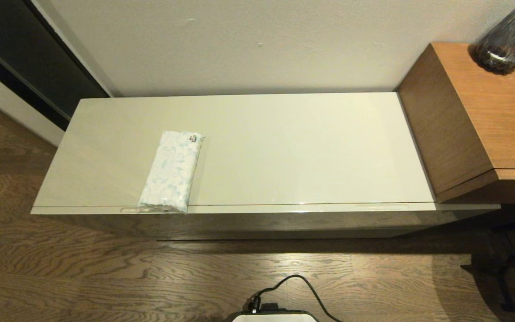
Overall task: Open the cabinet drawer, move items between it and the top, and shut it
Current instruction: Open the drawer
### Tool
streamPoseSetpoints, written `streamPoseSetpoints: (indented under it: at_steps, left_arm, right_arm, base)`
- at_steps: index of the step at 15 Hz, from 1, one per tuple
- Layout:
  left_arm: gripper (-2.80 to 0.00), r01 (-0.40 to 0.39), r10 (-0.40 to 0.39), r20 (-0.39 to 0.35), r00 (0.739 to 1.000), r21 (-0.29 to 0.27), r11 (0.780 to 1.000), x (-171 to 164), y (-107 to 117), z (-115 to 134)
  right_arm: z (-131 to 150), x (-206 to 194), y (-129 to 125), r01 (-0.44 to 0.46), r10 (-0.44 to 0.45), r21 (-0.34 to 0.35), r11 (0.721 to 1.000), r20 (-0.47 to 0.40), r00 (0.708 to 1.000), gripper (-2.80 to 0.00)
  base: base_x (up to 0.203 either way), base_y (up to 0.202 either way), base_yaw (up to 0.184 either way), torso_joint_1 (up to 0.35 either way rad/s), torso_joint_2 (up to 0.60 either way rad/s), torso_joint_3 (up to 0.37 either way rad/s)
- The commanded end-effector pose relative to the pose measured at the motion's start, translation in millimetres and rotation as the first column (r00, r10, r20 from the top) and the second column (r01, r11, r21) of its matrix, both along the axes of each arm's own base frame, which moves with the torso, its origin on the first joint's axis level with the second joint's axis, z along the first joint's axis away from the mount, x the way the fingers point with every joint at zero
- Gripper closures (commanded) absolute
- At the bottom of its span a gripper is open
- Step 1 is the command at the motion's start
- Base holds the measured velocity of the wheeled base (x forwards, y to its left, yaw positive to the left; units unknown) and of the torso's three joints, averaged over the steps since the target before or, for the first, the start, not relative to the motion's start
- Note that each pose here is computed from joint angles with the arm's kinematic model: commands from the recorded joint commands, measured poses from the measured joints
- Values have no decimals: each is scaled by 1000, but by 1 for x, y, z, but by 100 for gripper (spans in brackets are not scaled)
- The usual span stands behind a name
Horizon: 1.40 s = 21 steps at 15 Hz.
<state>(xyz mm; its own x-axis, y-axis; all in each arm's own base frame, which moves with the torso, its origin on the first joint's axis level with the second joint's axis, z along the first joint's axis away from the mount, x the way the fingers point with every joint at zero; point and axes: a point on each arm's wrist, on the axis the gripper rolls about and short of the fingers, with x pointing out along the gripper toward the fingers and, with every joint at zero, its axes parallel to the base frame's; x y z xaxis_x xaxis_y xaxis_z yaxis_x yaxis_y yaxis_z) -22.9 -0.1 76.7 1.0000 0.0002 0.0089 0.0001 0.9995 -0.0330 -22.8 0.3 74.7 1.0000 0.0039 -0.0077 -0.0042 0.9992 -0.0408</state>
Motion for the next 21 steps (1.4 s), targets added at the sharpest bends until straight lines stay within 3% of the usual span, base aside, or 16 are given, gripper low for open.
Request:
streamPoseSetpoints:
  at_steps: [1,19,21]
  left_arm:
    - [0,-1,1,-1,1000,-1,1000,0,0,0]
    - [0,-7,8,-6,1000,6,1000,0,0,1]
    - [0,-10,11,-28,1000,27,1000,-6,0,19]
  right_arm:
    - [0,0,0,-1,1,-1,1000,0,1000,0]
    - [0,0,0,-1,1,-1,1000,0,1000,0]
    - [0,0,0,-1,1,-1,1000,2,1000,0]
  base:
    - [0,0,0,0,0,0]
    - [0,0,0,0,0,0]
    - [0,0,0,0,0,0]
